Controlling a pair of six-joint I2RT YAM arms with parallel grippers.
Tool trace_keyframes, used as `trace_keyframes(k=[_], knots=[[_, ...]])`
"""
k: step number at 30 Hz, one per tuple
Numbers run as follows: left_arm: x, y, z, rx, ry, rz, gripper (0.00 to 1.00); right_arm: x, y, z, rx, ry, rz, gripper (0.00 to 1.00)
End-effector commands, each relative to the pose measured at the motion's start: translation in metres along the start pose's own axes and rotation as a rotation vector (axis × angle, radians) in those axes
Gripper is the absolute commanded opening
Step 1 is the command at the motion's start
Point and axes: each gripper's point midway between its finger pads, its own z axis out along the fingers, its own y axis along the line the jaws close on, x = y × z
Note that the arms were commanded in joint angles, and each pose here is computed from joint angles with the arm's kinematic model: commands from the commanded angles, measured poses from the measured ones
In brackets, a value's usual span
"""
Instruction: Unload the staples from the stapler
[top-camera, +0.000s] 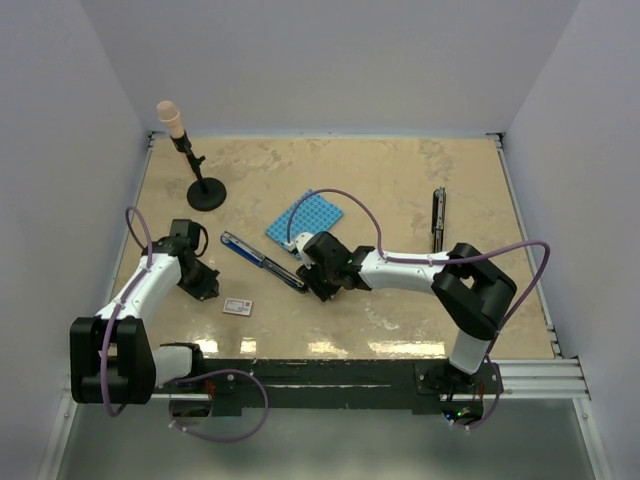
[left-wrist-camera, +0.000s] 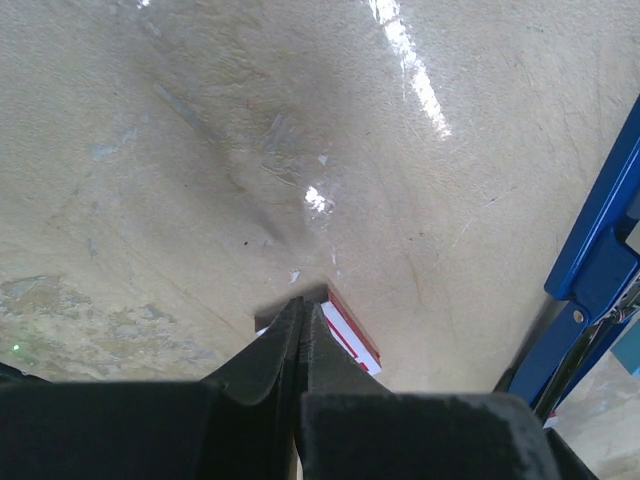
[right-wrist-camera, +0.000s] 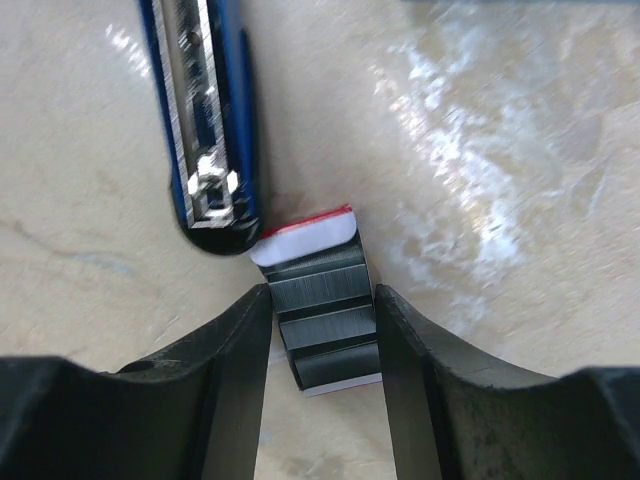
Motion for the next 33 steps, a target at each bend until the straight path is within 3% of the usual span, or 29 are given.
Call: trace_keyframes(k=[1,9,12,14,23,33], knots=[[0.004,-0.008,0.003,0.047,0.04,0.04,0.0,0.012,0.026,-0.017,-0.051,0.013,0.022,0.46],[0.005,-0.006,0.006,0.05,0.039,0.089,0.0,0.019,0.067,-0.013,-0.093,0.002,-0.004,0.45],[0.006,-0.003,0.008,0.043,0.04,0.087,0.17,0.01,0.084,-0.012,-0.115,-0.034,-0.011,0.45],[0.006,-0.002,0.01,0.037,0.035,0.085,0.18,0.0,0.098,-0.014,-0.13,-0.065,-0.023,0.45],[0.015,0.008,0.024,0.007,0.07,0.087,0.14,-0.031,0.125,0.006,-0.137,-0.12,-0.073,0.45],[0.024,0.011,0.029,0.004,0.108,0.082,0.0,-0.044,0.137,0.025,-0.157,-0.133,-0.09,0.44]])
